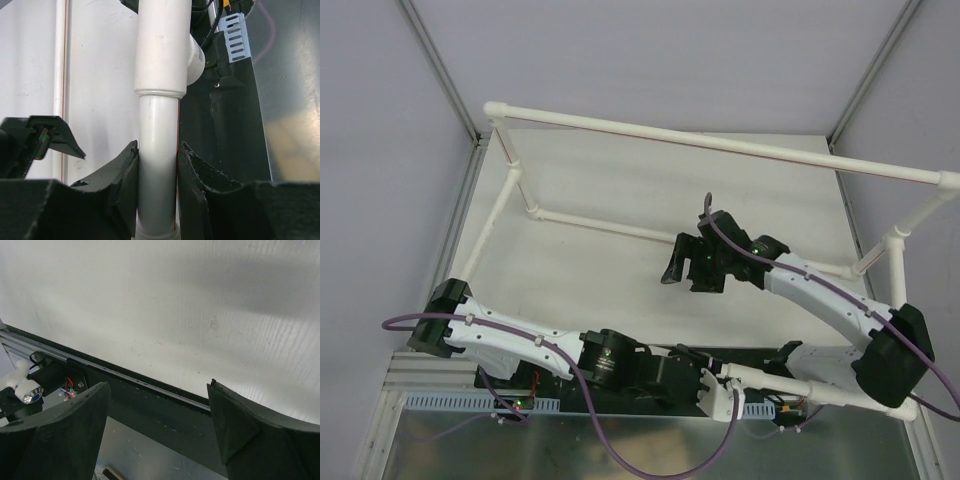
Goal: Install the water faucets
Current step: Adjust the adaptor at the center of the board.
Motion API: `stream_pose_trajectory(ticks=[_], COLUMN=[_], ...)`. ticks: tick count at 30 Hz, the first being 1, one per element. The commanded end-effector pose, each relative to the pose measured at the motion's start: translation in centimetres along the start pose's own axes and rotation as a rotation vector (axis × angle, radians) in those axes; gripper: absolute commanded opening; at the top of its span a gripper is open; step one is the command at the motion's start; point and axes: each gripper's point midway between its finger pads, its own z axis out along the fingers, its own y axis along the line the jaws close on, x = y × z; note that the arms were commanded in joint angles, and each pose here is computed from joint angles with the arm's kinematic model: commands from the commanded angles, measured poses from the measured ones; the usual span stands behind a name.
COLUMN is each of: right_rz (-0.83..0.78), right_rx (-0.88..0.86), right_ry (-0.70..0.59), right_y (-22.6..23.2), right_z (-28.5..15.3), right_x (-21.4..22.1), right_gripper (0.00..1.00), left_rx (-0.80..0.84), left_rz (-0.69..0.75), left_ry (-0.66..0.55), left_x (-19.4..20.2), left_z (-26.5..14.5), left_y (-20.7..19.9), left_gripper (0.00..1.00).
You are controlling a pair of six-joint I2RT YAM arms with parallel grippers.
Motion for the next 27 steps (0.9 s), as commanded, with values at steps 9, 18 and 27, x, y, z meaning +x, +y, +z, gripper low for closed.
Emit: stream_pose_trajectory(ticks=[9,18,27], right_rz=[0.040,0.115,0.284], right_rx=[0.000,-0.186,-0.407], right_ry=[0.364,0.464,0.545], right_y=[3.0,4.0,7.0], right_z=[7.1,9.2,10.7], right_x=[-0.5,2.0,2.6], right_gripper=[0.81,0.81,0.81], left_rx=[-0.231,-0.284,-0.293], left_rz=[0.016,0.015,0.002], left_ry=[-0.259,-0.378,-0.420], left_x=[-11.7,-16.7,-18.1], left_z=[-4.6,-7.8,-8.6], left_y=[8.8,14.6,19.1], left_gripper=[0.00,0.00,0.00])
